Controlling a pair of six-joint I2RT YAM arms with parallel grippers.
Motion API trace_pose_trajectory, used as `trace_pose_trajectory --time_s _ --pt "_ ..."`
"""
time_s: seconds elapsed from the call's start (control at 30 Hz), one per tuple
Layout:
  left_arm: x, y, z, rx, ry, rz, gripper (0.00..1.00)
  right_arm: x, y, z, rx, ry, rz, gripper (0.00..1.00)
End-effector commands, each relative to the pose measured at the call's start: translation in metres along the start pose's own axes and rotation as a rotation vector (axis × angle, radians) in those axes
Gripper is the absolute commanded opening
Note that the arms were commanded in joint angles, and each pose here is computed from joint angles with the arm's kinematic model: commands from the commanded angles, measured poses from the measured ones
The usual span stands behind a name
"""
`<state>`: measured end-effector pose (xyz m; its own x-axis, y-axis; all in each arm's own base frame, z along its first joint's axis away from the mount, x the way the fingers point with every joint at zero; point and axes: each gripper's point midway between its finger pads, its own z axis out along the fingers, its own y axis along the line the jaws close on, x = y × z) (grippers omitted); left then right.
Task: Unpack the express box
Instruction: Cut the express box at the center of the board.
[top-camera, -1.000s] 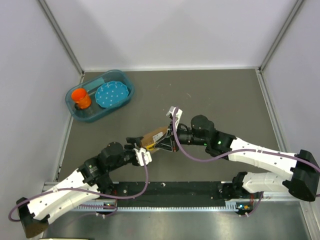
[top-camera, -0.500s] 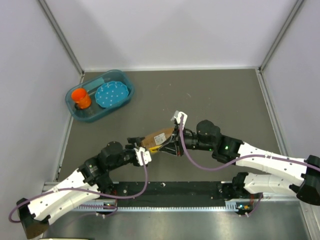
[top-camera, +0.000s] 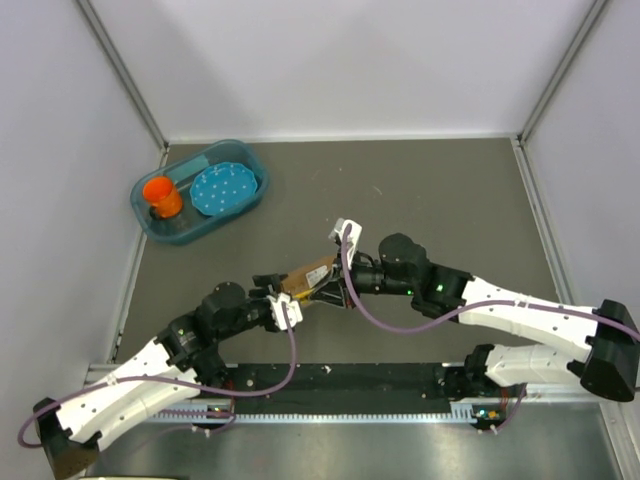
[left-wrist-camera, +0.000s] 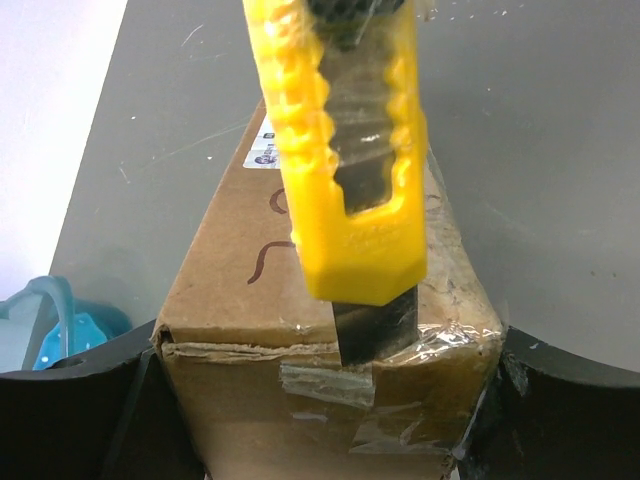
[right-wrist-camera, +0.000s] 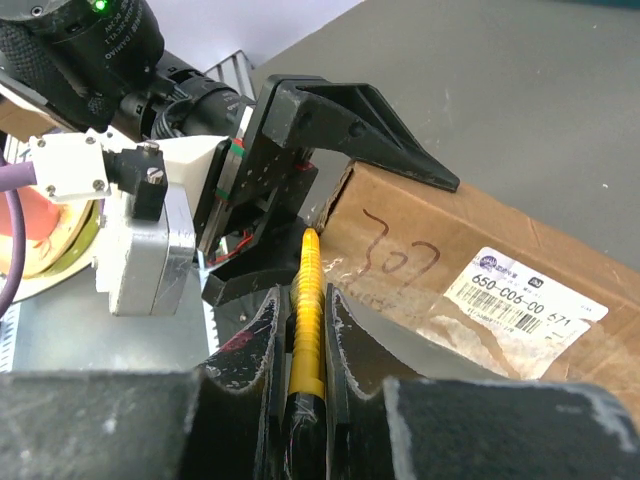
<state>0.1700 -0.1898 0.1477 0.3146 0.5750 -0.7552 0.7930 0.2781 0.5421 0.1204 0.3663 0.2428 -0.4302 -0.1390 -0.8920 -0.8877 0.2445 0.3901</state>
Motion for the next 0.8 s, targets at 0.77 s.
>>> trace_pose_trajectory --time_s 0.77 --pt "-0.042 0.049 -0.006 -0.179 -0.136 -0.051 0.24 0.046 0.007 -0.021 -0.019 0.177 0.029 0.0"
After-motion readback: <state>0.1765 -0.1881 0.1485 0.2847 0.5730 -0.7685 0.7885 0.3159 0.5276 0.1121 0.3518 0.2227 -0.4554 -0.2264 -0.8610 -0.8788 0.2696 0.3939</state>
